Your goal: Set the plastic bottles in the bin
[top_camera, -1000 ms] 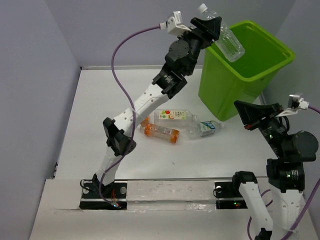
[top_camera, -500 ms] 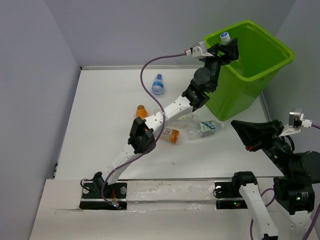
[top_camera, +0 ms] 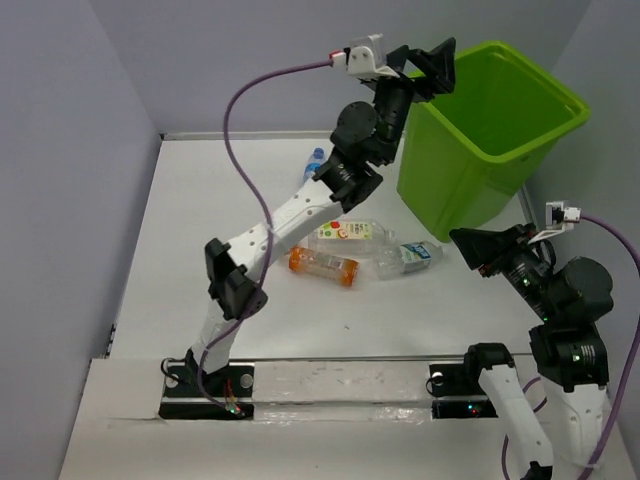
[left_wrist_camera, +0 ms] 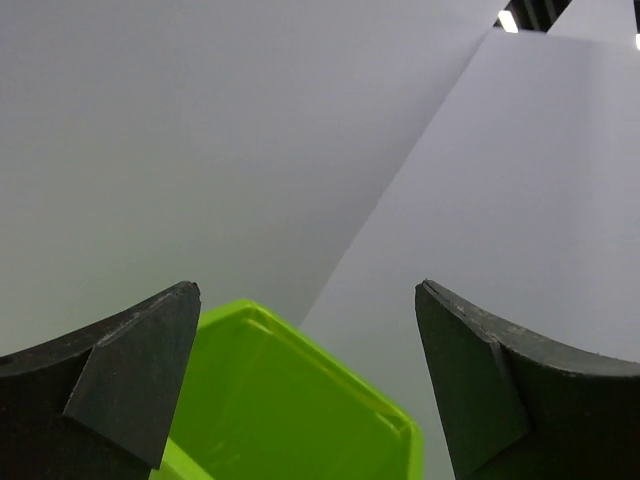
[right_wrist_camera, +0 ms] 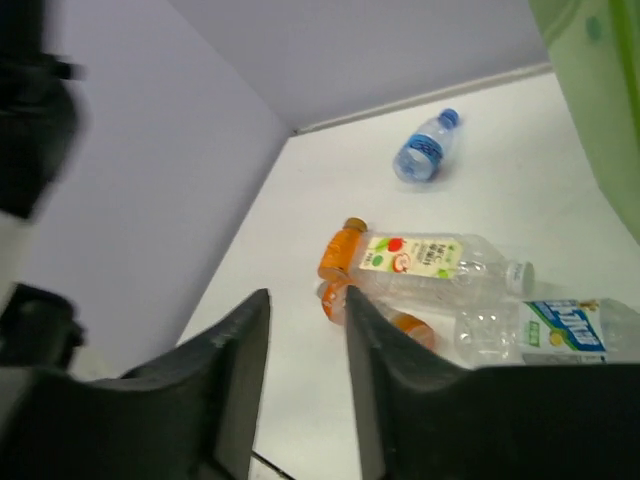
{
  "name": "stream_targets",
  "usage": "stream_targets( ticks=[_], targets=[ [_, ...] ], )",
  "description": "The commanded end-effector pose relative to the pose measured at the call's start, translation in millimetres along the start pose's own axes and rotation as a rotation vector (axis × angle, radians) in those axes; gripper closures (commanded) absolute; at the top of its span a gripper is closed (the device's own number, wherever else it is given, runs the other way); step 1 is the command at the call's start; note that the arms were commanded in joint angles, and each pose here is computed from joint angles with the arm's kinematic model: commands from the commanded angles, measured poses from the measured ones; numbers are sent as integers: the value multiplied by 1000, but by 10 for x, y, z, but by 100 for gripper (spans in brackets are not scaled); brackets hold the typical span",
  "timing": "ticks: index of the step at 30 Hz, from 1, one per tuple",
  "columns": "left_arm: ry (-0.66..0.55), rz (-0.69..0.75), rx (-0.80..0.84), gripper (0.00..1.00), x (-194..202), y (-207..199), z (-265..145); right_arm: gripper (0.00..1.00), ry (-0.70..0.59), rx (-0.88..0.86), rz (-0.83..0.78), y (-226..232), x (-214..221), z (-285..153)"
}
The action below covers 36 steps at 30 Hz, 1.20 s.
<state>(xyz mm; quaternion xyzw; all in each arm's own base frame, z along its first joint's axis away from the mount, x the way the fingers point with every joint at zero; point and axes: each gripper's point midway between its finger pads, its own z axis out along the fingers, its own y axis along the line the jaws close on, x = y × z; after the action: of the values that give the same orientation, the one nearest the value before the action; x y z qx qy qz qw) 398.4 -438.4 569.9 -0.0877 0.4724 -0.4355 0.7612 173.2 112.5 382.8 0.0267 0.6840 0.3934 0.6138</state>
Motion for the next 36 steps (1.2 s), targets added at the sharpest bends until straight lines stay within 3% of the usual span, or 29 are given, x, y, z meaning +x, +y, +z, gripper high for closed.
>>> stream_targets(
  ticks=[1, 2, 3, 4, 5, 6, 9, 10, 11, 12, 13, 15, 25, 36],
  targets=[
    [24, 49, -73, 1, -939, 16, -399, 45, 9, 83, 105, -333, 207, 154],
    [18, 24, -92, 1, -1268, 31, -579, 38, 21, 101, 130, -414, 281, 185],
    [59, 27, -129, 1, -1203, 164, -721, 27, 34, 122, 169, -501, 369, 218],
    [181, 95, -215, 1, -705, 549, -996, 23, 45, 181, 203, -725, 531, 270],
    [164, 30, -234, 1, -969, 586, -1197, 15, 50, 211, 225, -833, 614, 290],
    [272, 85, -297, 1, -540, 943, -1531, 12, 48, 250, 264, -941, 683, 304],
    [316, 45, -412, 1, -533, 1331, -2078, 5, 22, 383, 327, -1335, 901, 308],
    [414, 106, -482, 1, -220, 1657, -2433, 4, 20, 416, 343, -1432, 963, 311],
    [401, 61, -521, 1, -282, 1743, -2578, 4, 17, 462, 351, -1573, 1047, 308],
    [475, 128, -597, 1, -77, 2049, -2921, 3, 12, 478, 375, -1642, 1078, 355],
    [468, 76, -641, 1, -77, 2136, -3061, 3, 29, 495, 406, -1717, 1187, 374],
    [535, 110, -723, 1, 133, 2451, -3465, 2, 69, 534, 438, -1852, 1333, 439],
    [627, 102, -909, 1, 612, 3035, -4129, 0, 76, 702, 421, -2378, 1499, 616],
    [654, 164, -1063, 1, 915, 3394, -4232, 0, 135, 754, 371, -2612, 1687, 934]
  ],
)
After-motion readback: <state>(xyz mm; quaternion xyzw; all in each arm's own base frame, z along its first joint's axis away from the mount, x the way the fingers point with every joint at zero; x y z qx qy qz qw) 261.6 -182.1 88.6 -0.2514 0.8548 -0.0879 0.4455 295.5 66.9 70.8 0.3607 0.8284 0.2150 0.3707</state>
